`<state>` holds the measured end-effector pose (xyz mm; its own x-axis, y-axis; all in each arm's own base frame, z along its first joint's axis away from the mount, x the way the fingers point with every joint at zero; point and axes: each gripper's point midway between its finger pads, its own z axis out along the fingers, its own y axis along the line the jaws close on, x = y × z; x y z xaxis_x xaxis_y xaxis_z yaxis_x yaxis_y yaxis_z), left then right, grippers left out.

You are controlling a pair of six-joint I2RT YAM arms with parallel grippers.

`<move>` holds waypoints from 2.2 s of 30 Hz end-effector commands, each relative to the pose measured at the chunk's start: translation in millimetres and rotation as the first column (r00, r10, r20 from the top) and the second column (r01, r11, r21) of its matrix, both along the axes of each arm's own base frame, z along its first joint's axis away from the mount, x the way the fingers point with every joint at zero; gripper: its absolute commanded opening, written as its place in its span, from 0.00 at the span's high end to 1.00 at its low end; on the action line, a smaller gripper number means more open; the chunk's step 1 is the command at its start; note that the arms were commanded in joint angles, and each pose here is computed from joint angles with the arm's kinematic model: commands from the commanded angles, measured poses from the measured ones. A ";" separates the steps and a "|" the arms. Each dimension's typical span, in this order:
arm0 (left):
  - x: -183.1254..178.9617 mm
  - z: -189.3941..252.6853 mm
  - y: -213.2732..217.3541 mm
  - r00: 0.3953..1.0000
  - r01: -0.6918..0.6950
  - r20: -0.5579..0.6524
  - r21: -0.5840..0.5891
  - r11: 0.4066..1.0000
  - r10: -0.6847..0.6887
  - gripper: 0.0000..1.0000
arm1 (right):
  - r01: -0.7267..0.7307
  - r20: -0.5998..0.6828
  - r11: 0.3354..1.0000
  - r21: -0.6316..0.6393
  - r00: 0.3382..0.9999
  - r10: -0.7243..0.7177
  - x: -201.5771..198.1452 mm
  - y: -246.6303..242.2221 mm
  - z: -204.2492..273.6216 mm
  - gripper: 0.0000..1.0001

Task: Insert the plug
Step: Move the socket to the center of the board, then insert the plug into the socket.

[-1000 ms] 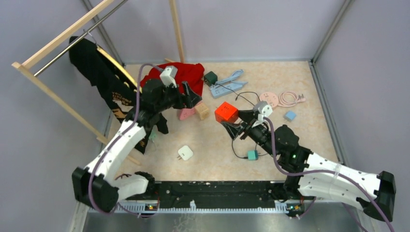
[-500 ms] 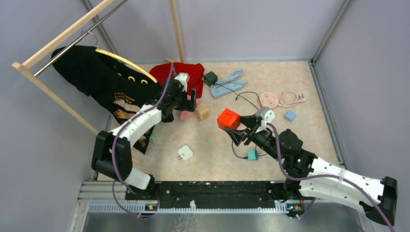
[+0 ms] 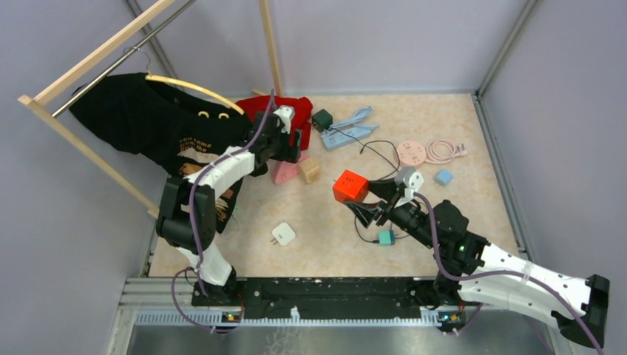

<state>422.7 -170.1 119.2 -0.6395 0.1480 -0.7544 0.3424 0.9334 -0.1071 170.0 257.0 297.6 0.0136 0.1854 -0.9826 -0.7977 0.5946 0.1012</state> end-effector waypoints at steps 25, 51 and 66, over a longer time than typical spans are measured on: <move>-84.8 47.5 -77.9 0.935 0.154 -0.178 -0.575 0.804 -0.306 1.00 | -0.186 -0.273 0.922 -0.340 0.958 0.093 39.2 33.3 -85.0 1.00; -94.4 -16.2 -58.5 0.817 -0.038 -0.503 -0.534 0.844 -0.282 1.00 | -0.261 -0.437 0.883 -0.390 0.897 0.073 73.0 72.2 -146.3 1.00; -96.6 -21.7 -57.5 0.806 -0.048 -0.518 -0.540 0.840 -0.287 1.00 | -0.195 -0.418 0.876 -0.440 0.908 -0.008 81.1 83.0 -170.8 1.00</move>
